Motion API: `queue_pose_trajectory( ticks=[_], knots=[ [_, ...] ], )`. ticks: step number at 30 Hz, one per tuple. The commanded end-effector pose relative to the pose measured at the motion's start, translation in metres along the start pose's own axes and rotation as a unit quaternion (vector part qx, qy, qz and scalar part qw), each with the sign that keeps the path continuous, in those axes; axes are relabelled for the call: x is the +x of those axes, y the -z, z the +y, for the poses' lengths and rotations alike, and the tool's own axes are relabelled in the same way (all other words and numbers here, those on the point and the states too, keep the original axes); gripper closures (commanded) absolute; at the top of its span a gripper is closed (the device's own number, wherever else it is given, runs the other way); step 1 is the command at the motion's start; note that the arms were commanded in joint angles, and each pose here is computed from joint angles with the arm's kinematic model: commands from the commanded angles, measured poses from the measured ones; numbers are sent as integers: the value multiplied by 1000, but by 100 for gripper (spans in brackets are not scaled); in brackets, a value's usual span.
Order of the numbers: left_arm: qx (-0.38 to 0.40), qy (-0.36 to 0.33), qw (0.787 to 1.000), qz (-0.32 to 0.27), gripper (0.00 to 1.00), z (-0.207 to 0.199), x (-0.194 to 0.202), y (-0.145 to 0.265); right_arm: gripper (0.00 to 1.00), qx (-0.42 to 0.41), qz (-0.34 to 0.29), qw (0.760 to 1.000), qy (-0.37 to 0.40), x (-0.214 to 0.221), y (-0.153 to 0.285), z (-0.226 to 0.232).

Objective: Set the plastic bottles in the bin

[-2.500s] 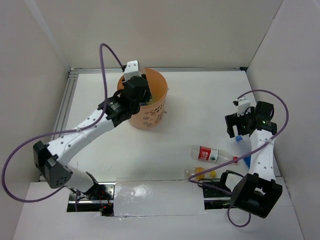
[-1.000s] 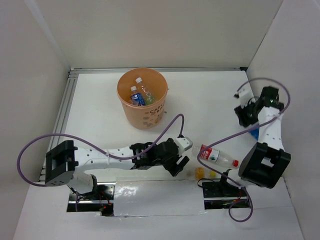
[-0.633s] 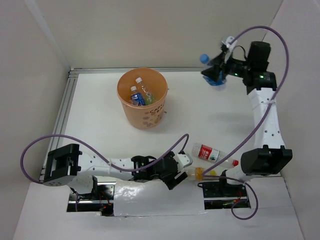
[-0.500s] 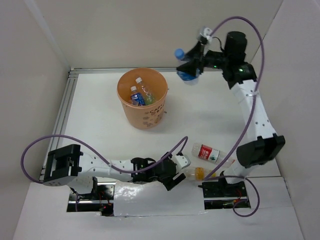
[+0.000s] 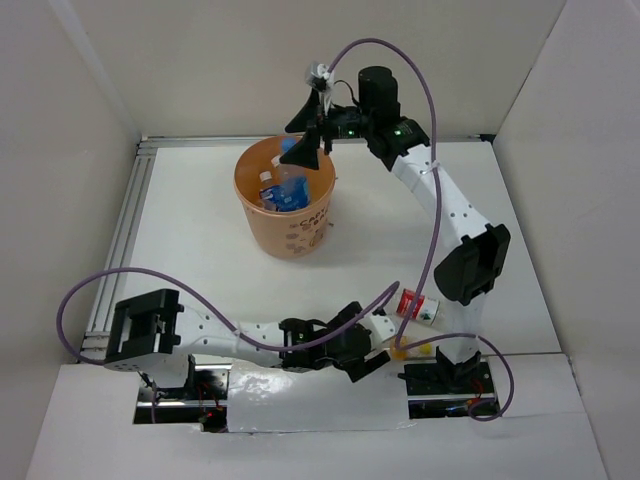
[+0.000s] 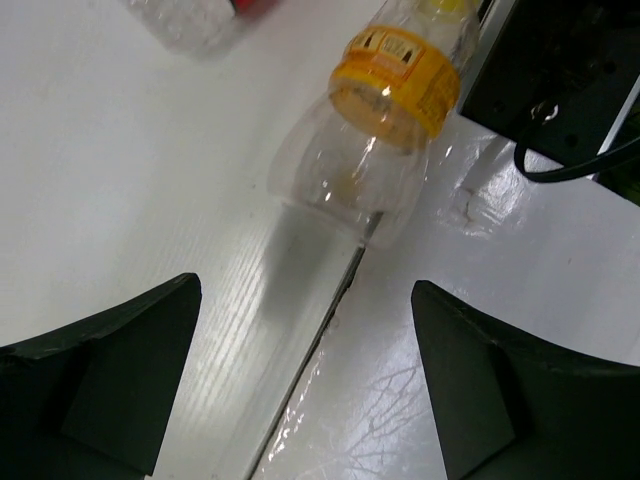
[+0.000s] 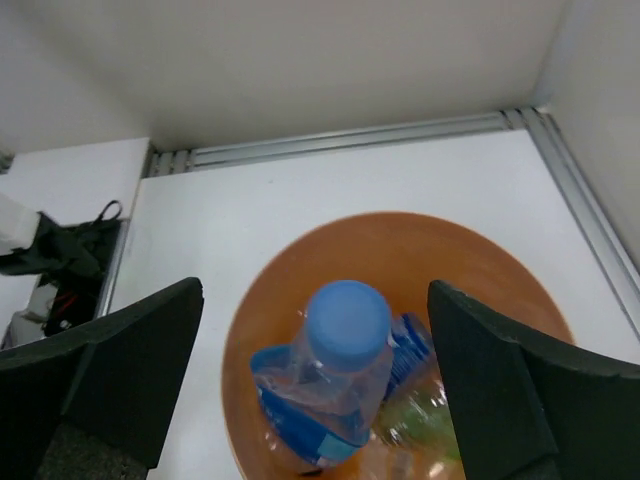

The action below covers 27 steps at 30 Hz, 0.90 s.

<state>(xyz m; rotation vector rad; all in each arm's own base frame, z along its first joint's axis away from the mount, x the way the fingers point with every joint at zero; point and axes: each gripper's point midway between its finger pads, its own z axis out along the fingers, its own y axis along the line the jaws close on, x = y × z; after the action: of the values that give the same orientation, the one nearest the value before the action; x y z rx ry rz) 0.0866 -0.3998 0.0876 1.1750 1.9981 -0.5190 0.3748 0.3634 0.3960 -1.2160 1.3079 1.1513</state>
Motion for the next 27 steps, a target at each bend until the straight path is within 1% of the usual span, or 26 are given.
queue_pose_trajectory(
  ticks=[1,2,3,4,5,6,7,8,9,10,11,12,13,14,15,16,17,18,20,21,22,23,24,25,27],
  knots=[
    [12,-40,998,-36,1,-11,-32,-9,0,107,-17,994,4,-28,44,-35],
    [14,-43,998,-47,1,-14,-43,-11,0,131,-7,991,-12,-24,60,-44],
    [20,-49,997,-50,1,-17,-45,-14,0,148,1,989,-16,-20,76,-50],
    [24,-65,997,-42,1,-19,-41,-20,0,160,13,986,-33,-7,93,-60],
    [25,-69,996,-49,1,-21,-47,-23,0,194,26,979,-59,4,131,-70],
    [30,-76,995,-51,1,-24,-49,-26,0,208,38,975,-63,15,151,-74],
    [34,-91,994,-45,1,-25,-44,-29,0,209,54,972,-94,42,166,-74],
    [33,-98,994,-43,1,-26,-43,-36,0,232,62,964,-114,52,200,-68],
    [45,-105,993,-40,1,-32,-42,-39,0,236,71,962,-121,65,214,-62],
    [50,-113,992,-36,1,-34,-40,-43,0,244,86,960,-108,79,228,-59],
    [53,-116,991,-36,1,-34,-43,-48,0,256,102,951,-140,113,246,-51],
    [64,-122,990,-17,1,-38,-28,-57,0,260,111,949,-140,116,254,-33],
    [66,-121,990,-10,2,-37,-27,-62,0,260,124,950,-124,126,262,-25],
    [70,-121,990,-7,5,-39,-25,-65,0,261,140,943,-149,154,268,-13],
    [66,-114,991,-5,7,-36,-26,-69,0,271,147,940,-145,156,276,0],
    [70,-116,991,4,10,-38,-18,-73,0,276,157,939,-133,164,282,5],
    [66,-112,991,4,18,-34,-22,-74,2,279,172,932,-156,187,285,16],
    [61,-109,992,10,26,-33,-20,-76,3,289,172,930,-146,185,291,24],
    [43,-98,994,9,44,-27,-21,-77,9,295,184,927,-144,199,298,35],
    [37,-101,994,17,55,-24,-15,-77,10,301,190,921,-158,211,304,41],
    [31,-94,995,18,77,-22,-16,-74,12,304,191,920,-156,212,307,47],
    [16,-81,996,22,93,-17,-14,-73,15,306,194,918,-161,217,309,51],
    [9,-73,997,16,100,-15,-20,-68,16,307,192,917,-169,225,313,54],
    [9,-74,997,21,100,-12,-14,-65,18,309,193,915,-171,227,315,58],
    [-8,-52,999,13,100,-6,-20,-56,19,311,196,914,-174,231,318,63]
  ],
)
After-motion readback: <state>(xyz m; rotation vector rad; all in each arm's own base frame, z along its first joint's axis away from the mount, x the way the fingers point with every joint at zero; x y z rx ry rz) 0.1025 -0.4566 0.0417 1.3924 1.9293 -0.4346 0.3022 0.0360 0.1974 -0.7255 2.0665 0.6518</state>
